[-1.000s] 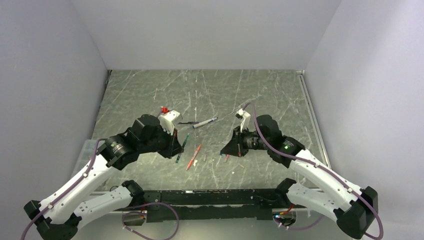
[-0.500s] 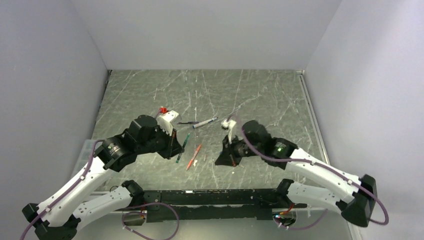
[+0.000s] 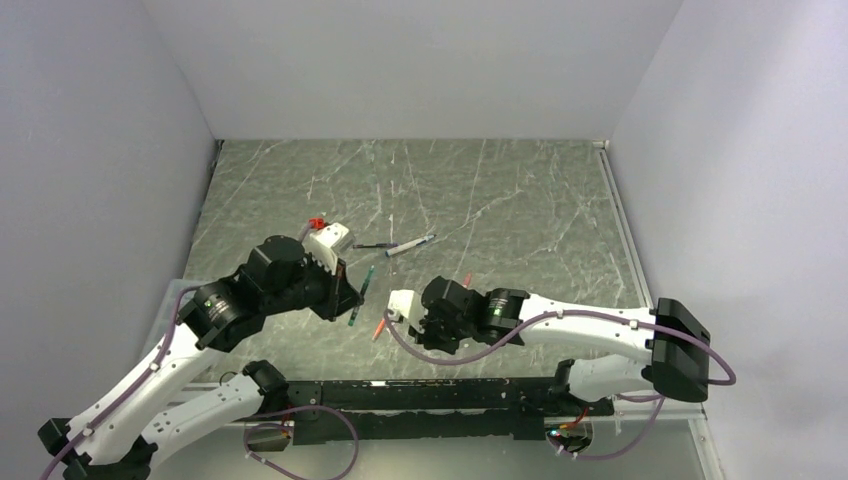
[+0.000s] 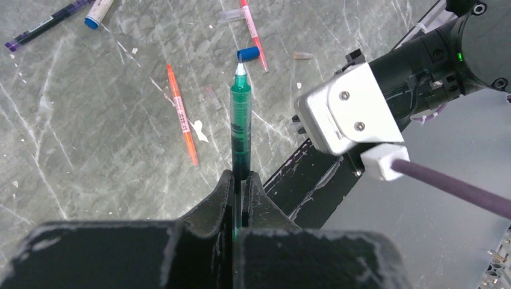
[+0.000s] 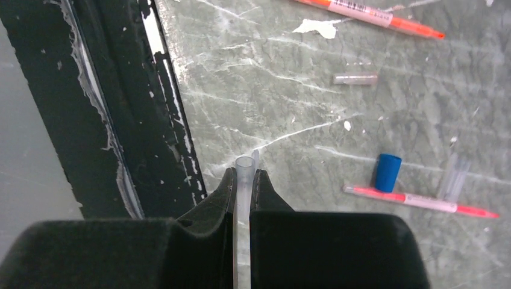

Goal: Insert the pens into the pen caps
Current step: Place the pen cap at the corner of the board, then insert the pen cap onto the pen.

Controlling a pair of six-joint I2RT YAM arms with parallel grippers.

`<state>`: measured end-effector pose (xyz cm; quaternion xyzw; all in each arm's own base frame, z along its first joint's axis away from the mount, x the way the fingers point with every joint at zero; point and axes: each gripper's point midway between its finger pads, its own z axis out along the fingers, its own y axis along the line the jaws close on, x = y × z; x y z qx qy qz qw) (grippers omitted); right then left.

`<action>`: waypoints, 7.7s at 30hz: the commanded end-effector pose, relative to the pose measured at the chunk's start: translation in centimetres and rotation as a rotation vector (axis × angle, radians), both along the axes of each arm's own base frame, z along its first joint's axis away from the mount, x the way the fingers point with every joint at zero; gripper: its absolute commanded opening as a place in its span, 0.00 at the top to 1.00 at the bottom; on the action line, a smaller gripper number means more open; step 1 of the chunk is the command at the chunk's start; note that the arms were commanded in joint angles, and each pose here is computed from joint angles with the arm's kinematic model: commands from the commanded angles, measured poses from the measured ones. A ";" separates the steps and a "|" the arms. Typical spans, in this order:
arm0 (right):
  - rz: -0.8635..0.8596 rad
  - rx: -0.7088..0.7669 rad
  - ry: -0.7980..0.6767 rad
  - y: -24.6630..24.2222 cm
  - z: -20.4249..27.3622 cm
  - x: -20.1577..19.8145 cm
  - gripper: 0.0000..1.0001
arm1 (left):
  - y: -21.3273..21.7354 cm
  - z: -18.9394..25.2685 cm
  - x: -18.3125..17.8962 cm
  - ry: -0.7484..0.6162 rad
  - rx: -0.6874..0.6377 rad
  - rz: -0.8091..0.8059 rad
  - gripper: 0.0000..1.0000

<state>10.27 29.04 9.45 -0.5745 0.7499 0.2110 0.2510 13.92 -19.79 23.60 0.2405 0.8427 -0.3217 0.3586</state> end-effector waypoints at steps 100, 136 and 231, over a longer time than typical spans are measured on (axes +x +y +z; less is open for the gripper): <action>-1.977 0.016 0.410 -3.1 -8.4 1.0 0.61 | -0.4 2.2 -1.1 -0.066 -0.102 -0.076 1.00; -1.944 -0.086 0.339 -3.4 -11.2 2.7 0.78 | -0.5 1.9 -0.9 -0.057 -0.091 -0.072 1.00; -0.965 1.025 0.230 1.8 25.1 9.3 1.00 | -6.9 4.2 -2.2 0.131 -0.495 -0.215 1.00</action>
